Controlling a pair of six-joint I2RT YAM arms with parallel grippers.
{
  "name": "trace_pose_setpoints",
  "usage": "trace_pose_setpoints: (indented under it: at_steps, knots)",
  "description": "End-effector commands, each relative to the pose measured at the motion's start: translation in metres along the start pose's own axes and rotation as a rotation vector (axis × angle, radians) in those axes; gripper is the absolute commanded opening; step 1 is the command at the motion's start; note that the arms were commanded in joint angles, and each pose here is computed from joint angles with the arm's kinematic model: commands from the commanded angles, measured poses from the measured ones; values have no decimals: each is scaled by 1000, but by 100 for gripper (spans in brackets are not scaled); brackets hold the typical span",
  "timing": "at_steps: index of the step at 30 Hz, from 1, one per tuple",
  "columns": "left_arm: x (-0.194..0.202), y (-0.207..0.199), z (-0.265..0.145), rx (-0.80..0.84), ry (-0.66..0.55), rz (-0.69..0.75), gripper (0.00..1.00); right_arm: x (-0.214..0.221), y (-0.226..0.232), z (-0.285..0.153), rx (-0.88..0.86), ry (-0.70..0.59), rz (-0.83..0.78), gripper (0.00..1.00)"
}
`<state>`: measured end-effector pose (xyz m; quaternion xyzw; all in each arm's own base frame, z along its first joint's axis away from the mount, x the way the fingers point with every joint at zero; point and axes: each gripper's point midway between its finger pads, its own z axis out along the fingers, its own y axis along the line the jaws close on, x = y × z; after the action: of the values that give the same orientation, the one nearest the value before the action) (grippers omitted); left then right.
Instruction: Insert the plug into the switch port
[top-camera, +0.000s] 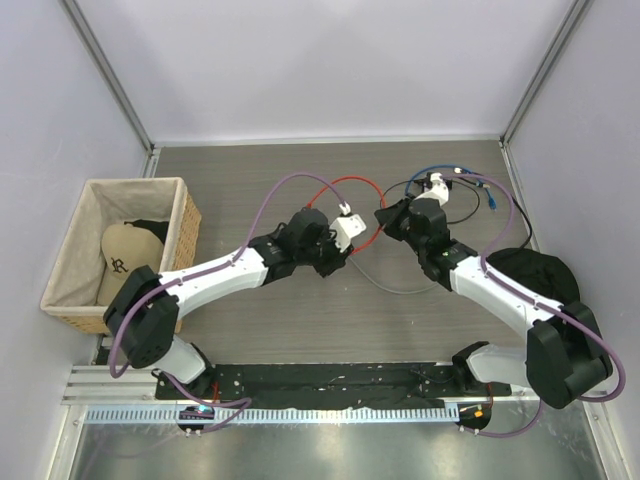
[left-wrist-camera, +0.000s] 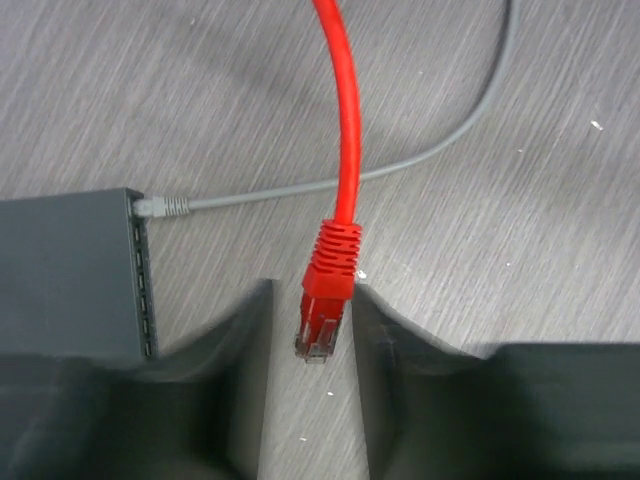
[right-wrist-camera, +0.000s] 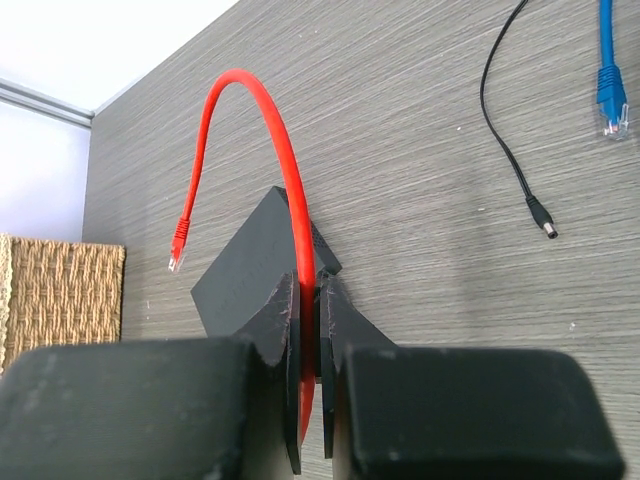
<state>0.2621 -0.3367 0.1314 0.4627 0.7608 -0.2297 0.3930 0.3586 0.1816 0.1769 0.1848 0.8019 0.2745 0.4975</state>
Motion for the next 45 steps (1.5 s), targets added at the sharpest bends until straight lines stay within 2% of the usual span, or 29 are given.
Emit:
trace_pose_setpoints:
  at_steps: [1,4,5,7,8,11,15,16,17,18,20,21,22,26,33,45]
  knots:
    - [-29,10,-6,-41,-58,93,22,-30,25,-11,-66,-89,25,1]
    - [-33,12,-6,-46,-67,117,3,-34,24,-15,-61,-104,-5,1]
    - [-36,12,-7,-46,-73,132,0,-37,24,-18,-64,-111,-29,8]
    - [-36,12,-6,-36,-75,147,0,-37,23,-22,-66,-100,-74,22]
    - [-37,10,-6,-29,-78,160,0,-40,24,-28,-76,-106,-133,38]
    - [-36,4,-5,13,-72,199,0,-45,25,-45,-102,-109,-268,55]
    - [-29,-5,-9,78,-43,248,0,-48,41,-69,-240,-96,-631,69]
    - [-28,-5,-10,92,-37,266,0,-34,50,-77,-335,-29,-702,71]
    - [-25,-10,-13,122,-27,272,0,-38,60,-82,-371,-29,-743,75]
    - [-23,-12,-15,142,-25,279,0,-29,54,-81,-382,28,-816,76]
    - [-20,-15,-20,172,-18,300,0,-19,70,-89,-492,91,-875,77]
    - [-19,-15,-22,172,-16,303,0,-4,62,-85,-502,177,-896,77]
    - [-17,-13,-23,174,-12,305,0,2,63,-86,-532,208,-926,76]
    - [-17,-19,-32,231,-32,294,0,29,75,-98,-716,313,-921,75]
    - [-25,-26,-50,296,-100,248,0,53,77,-105,-864,423,-896,69]
    - [-35,-33,-51,358,-106,241,0,71,94,-109,-1044,545,-825,46]
